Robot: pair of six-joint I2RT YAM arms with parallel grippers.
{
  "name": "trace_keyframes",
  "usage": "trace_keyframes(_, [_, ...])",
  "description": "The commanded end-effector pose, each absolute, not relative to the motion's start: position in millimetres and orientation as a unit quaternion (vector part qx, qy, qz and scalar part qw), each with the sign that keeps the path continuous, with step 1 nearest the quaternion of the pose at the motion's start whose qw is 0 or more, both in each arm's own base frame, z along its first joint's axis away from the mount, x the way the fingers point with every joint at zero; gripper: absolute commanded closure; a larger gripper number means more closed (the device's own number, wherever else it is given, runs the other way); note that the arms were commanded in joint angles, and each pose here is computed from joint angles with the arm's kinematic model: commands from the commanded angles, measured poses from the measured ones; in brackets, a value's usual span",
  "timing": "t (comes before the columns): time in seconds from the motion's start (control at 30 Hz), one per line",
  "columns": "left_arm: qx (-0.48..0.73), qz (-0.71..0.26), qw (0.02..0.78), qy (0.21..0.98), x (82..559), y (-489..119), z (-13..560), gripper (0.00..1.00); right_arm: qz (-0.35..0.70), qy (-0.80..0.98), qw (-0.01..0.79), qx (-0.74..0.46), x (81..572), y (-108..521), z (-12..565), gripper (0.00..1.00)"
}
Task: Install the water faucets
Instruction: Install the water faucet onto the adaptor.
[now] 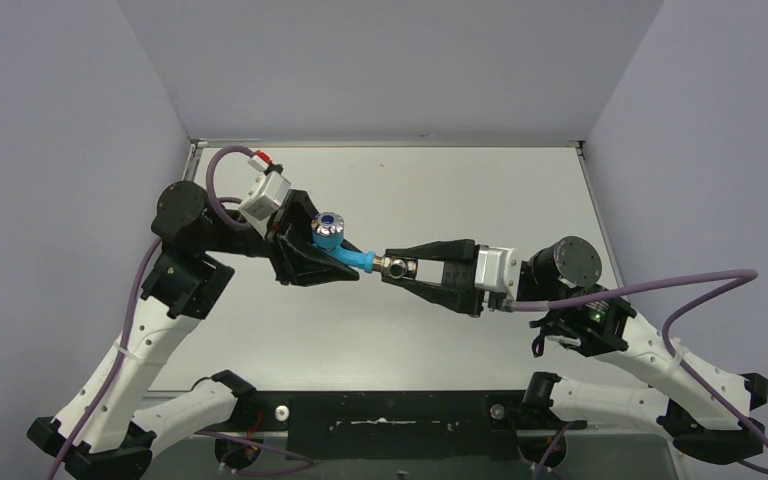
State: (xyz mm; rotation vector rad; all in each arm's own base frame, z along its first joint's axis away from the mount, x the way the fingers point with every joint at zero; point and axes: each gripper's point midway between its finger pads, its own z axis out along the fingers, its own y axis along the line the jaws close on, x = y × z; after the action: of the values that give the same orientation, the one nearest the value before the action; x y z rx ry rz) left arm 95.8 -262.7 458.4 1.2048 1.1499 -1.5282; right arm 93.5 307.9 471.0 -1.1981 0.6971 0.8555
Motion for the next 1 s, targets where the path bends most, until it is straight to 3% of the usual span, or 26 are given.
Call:
trace_keyframes(0.0, [0.512,-0.59,0.454,0.428,95,-264,459,1.0,0.415,0.342,0.72,-0.439,111,309,506,1.0])
trace_keyframes(0.53, [0.527,-0.54,0.511,0.412,105,-262,457,1.0,0.497,0.407,0.681,-0.352,114,308,507,1.0])
trace_keyframes(0.97, [0.5,-0.557,0.529,0.4,101,-259,469,1.0,0.412,0.371,0.719,-0.419,115,298,491,1.0])
